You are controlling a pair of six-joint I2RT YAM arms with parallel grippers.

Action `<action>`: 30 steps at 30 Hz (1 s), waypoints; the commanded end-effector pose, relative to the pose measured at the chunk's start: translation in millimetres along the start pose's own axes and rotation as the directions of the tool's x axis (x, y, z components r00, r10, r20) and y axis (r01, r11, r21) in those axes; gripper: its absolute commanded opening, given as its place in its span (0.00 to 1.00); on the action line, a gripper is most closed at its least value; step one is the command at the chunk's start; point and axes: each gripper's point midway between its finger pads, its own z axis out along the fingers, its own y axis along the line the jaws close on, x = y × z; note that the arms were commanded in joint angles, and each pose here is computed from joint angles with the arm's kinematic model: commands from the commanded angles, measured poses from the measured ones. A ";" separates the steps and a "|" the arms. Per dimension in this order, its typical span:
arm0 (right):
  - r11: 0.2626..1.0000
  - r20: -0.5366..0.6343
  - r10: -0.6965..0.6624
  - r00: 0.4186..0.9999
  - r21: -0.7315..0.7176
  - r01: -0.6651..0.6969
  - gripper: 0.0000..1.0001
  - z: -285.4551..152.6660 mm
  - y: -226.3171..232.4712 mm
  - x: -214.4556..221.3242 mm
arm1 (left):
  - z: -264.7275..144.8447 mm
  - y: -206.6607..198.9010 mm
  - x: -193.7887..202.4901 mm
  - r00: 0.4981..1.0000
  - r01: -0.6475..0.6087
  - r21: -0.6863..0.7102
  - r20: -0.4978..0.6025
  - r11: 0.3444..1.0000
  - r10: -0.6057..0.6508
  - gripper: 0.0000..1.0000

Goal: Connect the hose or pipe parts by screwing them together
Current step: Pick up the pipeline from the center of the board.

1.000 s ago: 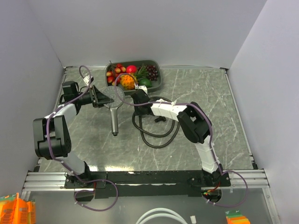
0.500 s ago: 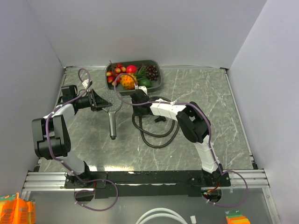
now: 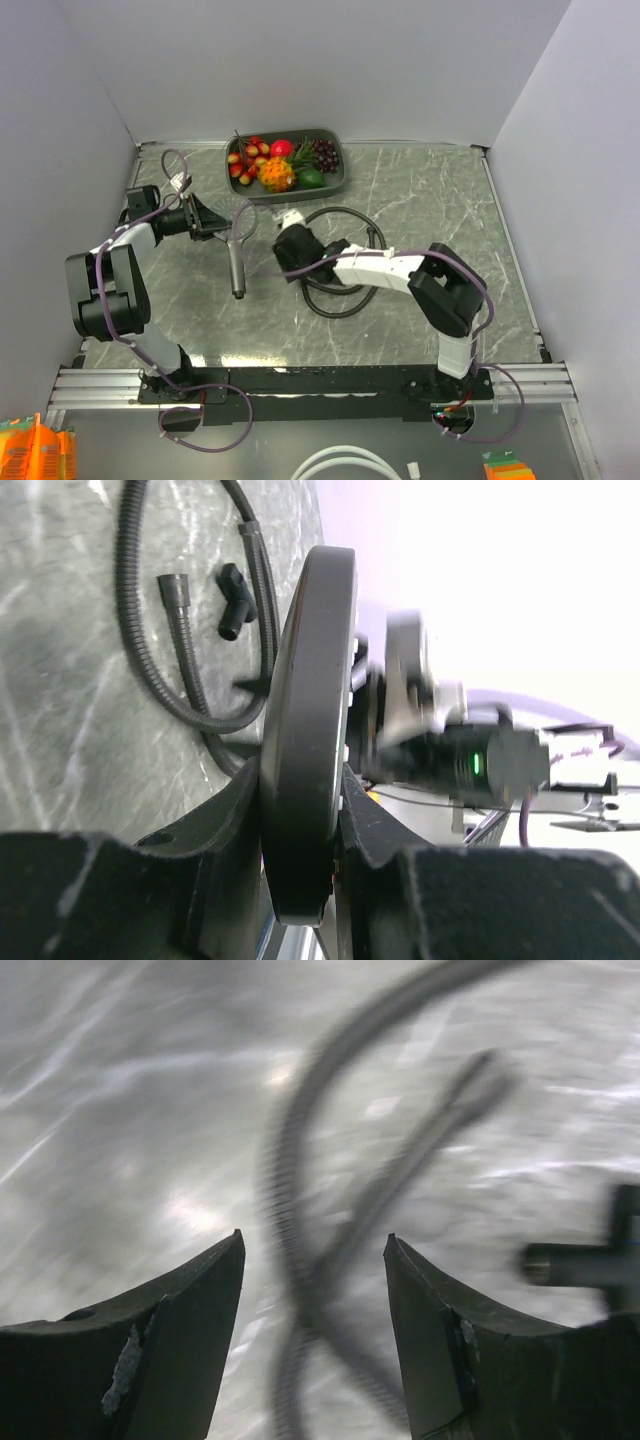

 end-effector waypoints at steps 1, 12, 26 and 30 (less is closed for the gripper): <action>0.995 0.058 -0.078 0.995 -0.054 0.081 0.65 -6.6 24.2 -7.4 | -10.3 -5.4 -3.2 1.000 -0.014 0.045 -0.002 0.999 0.014 0.01; 0.992 -0.038 -0.120 0.992 -0.044 0.118 0.57 22.2 28.6 5.6 | -18.3 -7.5 -6.8 1.000 -0.013 0.047 0.018 0.999 0.012 0.01; 0.997 0.011 -0.050 0.999 -0.066 0.051 0.00 14.4 27.9 -25.3 | -19.4 -6.4 -7.1 1.000 -0.010 0.046 0.023 0.999 0.009 0.01; 0.999 0.174 0.018 0.985 -0.050 -0.010 0.00 -30.9 3.0 -84.0 | -19.8 -5.8 -6.8 1.000 -0.007 0.044 0.025 0.999 0.006 0.01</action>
